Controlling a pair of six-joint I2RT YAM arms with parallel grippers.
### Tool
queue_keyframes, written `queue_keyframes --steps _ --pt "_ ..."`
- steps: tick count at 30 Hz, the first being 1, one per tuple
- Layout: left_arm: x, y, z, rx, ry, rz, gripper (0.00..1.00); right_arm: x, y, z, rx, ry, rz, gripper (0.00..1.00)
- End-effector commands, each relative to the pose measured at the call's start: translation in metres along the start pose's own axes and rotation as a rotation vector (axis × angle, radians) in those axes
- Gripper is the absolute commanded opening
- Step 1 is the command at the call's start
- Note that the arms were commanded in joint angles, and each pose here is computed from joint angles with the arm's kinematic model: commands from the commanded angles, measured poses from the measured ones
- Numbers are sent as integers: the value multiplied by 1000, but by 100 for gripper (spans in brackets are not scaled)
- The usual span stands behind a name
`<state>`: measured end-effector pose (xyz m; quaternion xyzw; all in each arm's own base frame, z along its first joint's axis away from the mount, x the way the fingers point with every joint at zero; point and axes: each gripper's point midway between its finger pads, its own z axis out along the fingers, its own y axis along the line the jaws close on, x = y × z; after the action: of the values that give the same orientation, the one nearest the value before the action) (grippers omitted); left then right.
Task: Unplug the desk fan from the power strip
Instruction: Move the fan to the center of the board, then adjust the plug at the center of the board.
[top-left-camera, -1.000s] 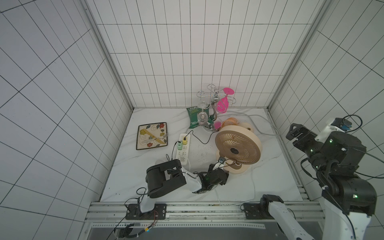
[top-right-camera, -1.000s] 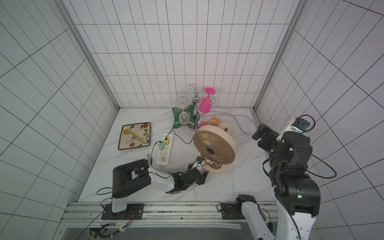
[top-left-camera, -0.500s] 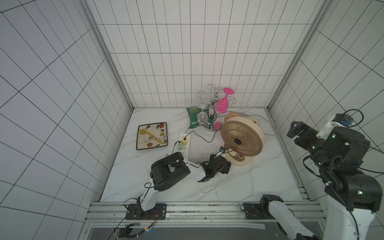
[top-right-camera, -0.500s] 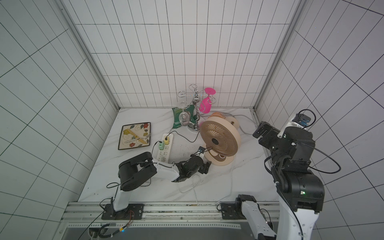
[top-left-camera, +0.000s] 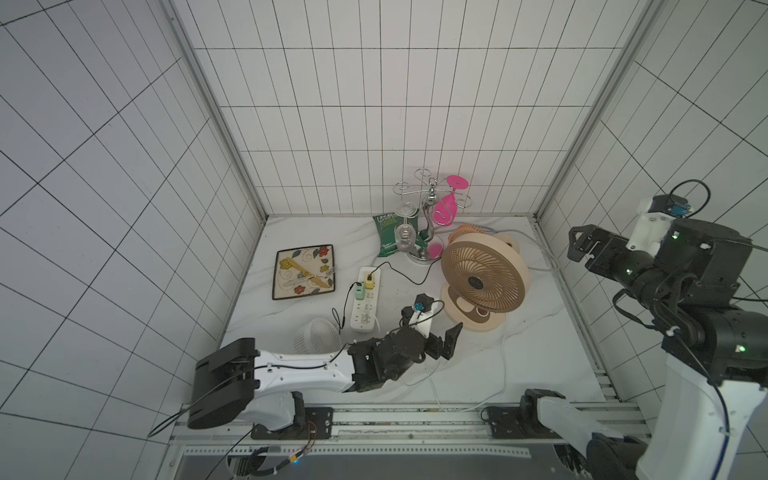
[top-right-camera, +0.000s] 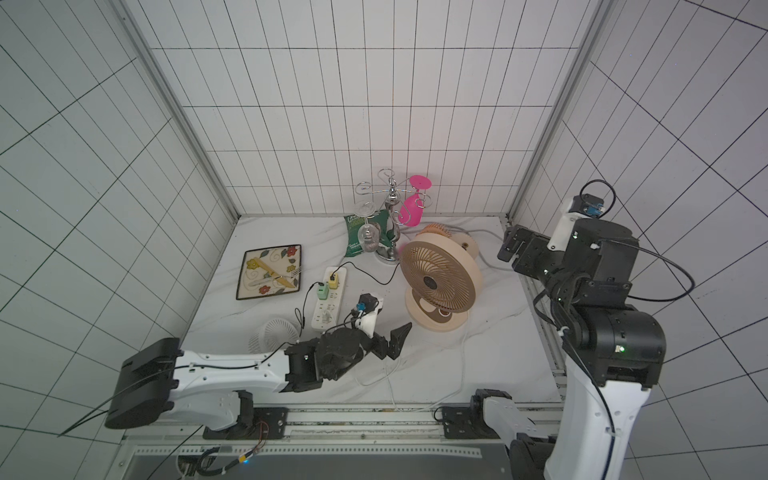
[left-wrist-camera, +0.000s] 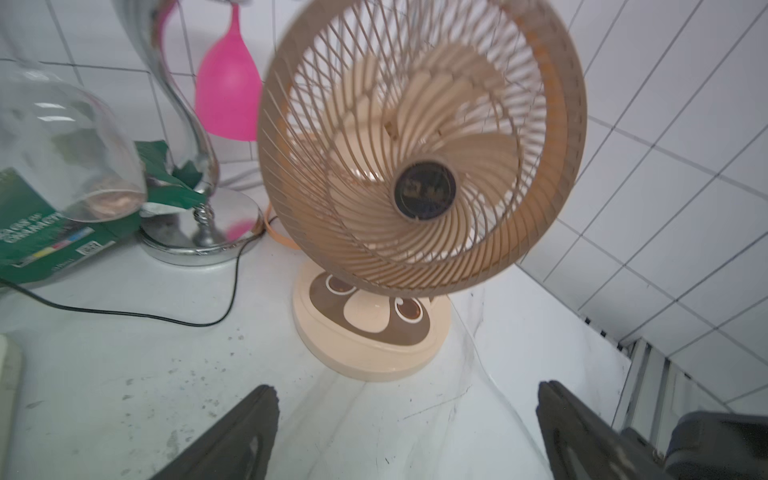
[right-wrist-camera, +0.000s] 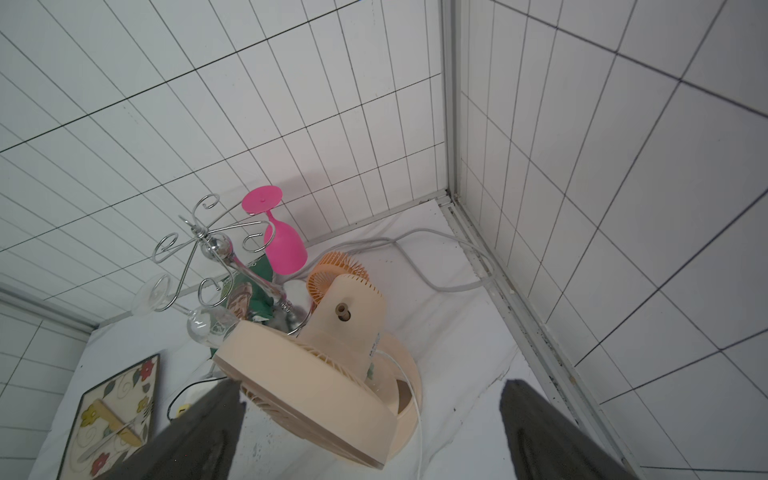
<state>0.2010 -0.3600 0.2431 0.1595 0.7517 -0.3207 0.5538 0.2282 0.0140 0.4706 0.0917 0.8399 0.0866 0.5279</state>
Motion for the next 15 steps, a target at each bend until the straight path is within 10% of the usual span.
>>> queue_keyframes --steps 1,9,15 --pt "-5 61 -20 -216 25 -29 99 31 42 17 -141 167 -60 100" --pt "-69 175 -95 -541 -93 -259 99 117 149 42 -279 418 -415 100" --pt "-83 232 -148 -697 -143 -423 99 237 164 49 -298 662 -430 93"
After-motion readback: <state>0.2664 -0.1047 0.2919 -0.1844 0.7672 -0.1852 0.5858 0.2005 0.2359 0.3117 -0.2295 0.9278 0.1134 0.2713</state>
